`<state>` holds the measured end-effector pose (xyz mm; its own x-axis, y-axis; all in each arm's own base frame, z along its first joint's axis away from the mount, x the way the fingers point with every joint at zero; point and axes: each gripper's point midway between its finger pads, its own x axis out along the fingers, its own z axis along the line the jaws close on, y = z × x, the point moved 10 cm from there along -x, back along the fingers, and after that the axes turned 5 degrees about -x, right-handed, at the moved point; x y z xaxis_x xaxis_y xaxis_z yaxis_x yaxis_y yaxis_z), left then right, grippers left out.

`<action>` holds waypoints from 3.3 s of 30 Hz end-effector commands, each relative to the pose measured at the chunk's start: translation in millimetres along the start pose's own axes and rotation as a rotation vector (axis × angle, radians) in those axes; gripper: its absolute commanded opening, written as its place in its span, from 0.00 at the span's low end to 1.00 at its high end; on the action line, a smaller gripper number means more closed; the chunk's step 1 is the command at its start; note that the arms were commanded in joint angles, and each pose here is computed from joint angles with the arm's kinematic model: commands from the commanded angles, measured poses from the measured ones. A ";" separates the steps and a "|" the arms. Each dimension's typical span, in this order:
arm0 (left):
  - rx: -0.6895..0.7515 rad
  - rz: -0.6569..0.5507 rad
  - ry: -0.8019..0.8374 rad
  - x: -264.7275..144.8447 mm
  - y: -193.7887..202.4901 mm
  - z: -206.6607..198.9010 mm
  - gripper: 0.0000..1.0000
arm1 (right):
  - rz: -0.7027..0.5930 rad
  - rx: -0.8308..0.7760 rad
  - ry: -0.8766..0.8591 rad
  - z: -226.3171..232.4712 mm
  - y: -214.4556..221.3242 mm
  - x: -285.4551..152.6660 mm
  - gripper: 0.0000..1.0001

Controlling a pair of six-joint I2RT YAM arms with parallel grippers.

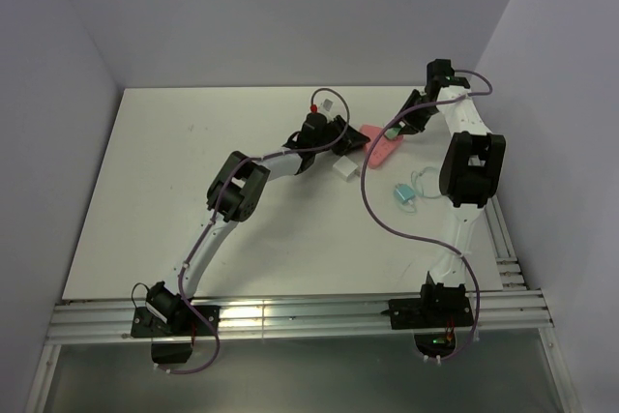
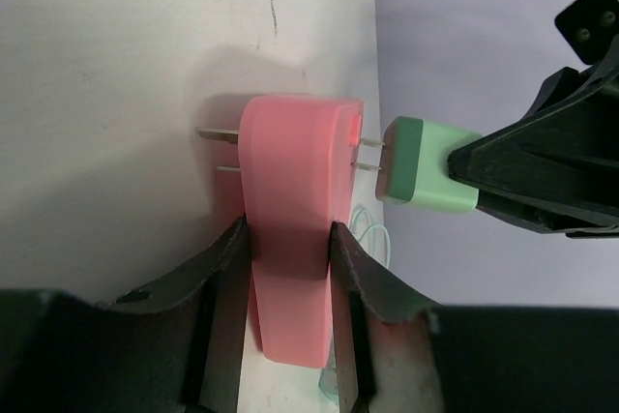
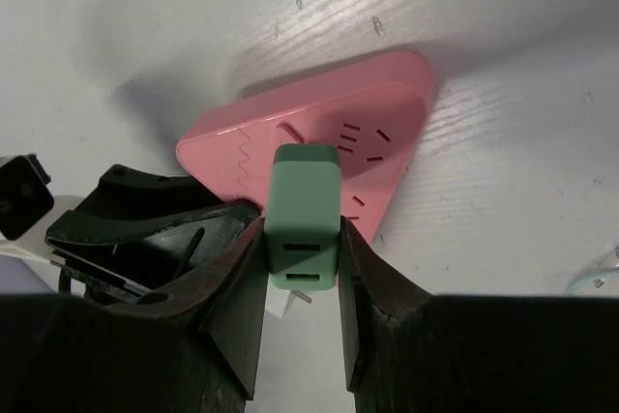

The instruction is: Insert the plug

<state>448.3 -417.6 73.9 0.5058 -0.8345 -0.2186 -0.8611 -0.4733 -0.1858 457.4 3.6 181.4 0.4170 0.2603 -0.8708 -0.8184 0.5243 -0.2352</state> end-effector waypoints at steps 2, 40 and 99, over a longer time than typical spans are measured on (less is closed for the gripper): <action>0.068 -0.017 -0.140 -4.4 -4.6 -7.0 0.00 | -0.063 -0.023 -0.031 9.4 -1.9 -31.7 0.00; 0.030 0.056 -0.149 -12.5 -14.7 25.5 0.00 | -0.017 -0.054 0.025 6.7 -14.7 0.0 0.00; 0.046 0.059 -0.149 -12.6 -6.3 22.1 0.00 | -0.026 -0.024 0.067 16.9 -6.0 -20.2 0.00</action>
<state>457.0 -402.3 77.0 0.4628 -0.8457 -0.2657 -0.8852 -0.4244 -0.1907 458.1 12.0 206.2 0.4157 0.2167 -0.8833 -0.8217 0.5058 -0.2626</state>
